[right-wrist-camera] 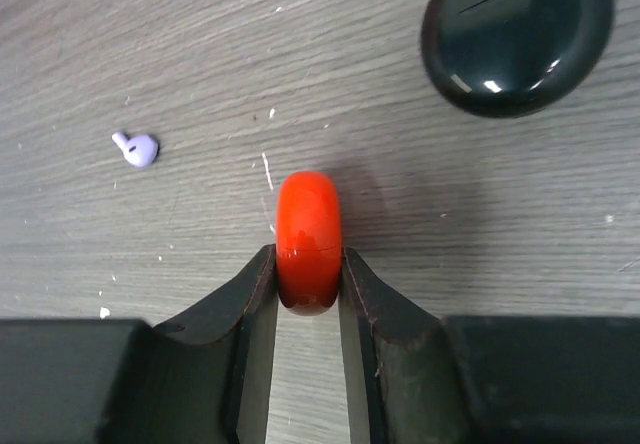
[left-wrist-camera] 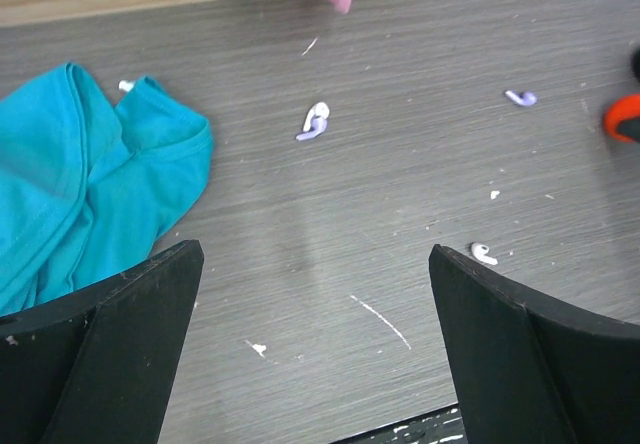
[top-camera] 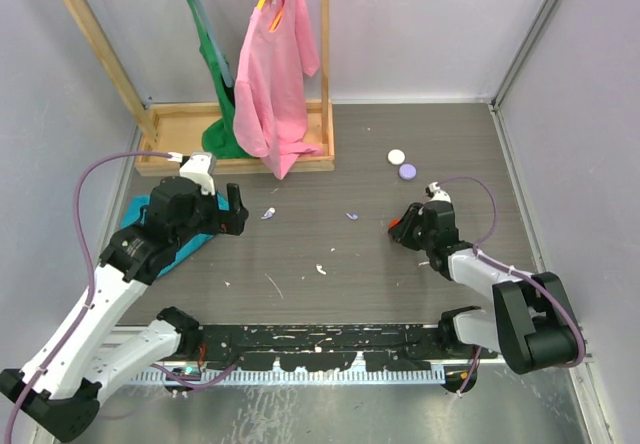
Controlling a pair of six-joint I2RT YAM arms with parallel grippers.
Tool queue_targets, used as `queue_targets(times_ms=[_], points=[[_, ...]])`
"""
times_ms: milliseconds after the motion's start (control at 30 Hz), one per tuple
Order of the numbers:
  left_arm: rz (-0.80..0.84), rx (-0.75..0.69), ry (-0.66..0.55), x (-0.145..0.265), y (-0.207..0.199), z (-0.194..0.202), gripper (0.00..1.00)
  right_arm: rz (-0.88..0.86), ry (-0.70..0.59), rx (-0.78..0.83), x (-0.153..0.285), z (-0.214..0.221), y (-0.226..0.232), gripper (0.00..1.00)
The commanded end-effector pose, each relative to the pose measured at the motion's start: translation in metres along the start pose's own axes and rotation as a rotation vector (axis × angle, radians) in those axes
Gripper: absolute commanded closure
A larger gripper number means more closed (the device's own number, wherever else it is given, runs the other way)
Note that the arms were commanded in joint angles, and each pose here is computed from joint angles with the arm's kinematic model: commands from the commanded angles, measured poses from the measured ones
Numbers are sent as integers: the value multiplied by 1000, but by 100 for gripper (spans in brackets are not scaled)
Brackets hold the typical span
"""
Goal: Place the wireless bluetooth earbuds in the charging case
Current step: Place the charging case at the center of the board, then pick up the charging case at the center of the board.
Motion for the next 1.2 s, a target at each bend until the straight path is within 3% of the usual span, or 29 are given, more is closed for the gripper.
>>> queue_targets(times_ms=[0,267,367,733,1000,1167], points=[[-18,39,46,-5,8,5,2,61,-5,-54,-5,-7,-15,83],[-74,50,30,-6,28,4,2,117,0,-36,2,-14,-21,50],[-79,48,18,-7,31,7,2,145,-31,9,13,-27,-20,42],[-122,28,-46,4,42,9,2,178,-163,148,-1,-114,5,28],[-107,28,-65,8,41,9,2,291,-140,348,-62,-168,1,26],[-73,25,-64,8,37,9,2,266,-72,467,-92,-172,-1,26]])
Point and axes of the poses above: each gripper's point midway between its finger pads, its own x axis back along the fingers, its own y axis along the line the jaws close on, z = x × y, the point moved 5 cm from there along x, back along the fingers, and after that the axes turned 6 degrees about x, right-handed, at the moved point
